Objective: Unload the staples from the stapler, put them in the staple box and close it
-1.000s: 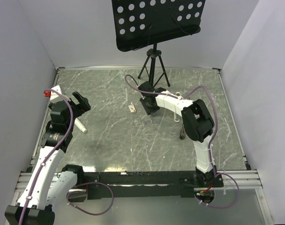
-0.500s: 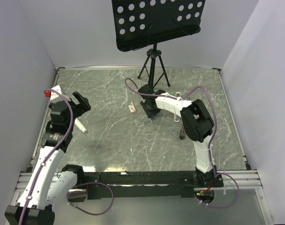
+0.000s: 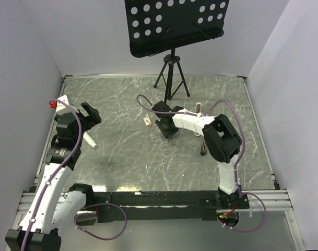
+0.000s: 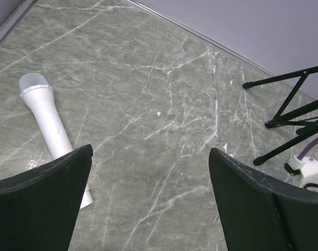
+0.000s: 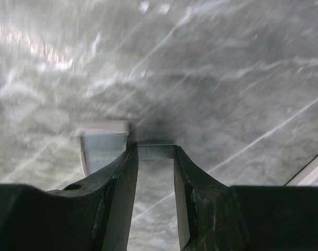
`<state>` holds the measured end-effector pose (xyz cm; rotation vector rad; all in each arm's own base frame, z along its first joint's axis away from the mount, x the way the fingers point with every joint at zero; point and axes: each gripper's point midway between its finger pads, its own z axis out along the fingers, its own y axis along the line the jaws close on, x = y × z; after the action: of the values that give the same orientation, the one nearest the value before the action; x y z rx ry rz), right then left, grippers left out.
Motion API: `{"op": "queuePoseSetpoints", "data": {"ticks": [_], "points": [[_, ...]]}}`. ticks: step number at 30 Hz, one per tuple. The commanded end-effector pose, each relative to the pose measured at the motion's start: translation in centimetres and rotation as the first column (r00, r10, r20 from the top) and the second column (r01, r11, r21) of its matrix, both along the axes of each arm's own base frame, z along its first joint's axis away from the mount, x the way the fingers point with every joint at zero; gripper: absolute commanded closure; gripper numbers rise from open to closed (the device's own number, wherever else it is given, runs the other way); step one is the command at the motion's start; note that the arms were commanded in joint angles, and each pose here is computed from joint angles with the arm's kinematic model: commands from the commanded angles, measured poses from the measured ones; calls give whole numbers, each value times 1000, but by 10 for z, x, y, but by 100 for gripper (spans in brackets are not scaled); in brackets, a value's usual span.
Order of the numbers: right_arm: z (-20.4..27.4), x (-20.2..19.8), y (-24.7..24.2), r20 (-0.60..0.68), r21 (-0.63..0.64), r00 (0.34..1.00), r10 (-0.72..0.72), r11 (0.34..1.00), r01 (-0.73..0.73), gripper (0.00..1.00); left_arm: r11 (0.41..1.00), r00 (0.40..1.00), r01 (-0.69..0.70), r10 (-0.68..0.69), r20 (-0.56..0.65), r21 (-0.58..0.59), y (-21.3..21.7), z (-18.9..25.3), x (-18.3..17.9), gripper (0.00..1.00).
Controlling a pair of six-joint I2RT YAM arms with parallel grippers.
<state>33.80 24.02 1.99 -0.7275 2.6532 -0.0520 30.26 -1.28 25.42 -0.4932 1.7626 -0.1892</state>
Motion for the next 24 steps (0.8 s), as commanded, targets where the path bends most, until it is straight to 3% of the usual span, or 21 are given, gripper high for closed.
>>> {"op": "queuePoseSetpoints", "data": {"ticks": [1,9,17,24], "points": [[20,-15,3,19,29,1000,4,1000,-4,62,1000,999,7,-7,43,-1,-1,10,2,3],[40,-13,-4,47,6,998,-41,999,41,62,1000,999,0,0,40,-1,0,10,1,3],[58,-22,25,14,137,992,-123,983,120,62,1000,999,-2,2,46,-3,0,11,0,3],[48,-13,2,57,14,975,-213,977,213,62,1000,999,-4,4,46,-1,1,11,0,3]]}}
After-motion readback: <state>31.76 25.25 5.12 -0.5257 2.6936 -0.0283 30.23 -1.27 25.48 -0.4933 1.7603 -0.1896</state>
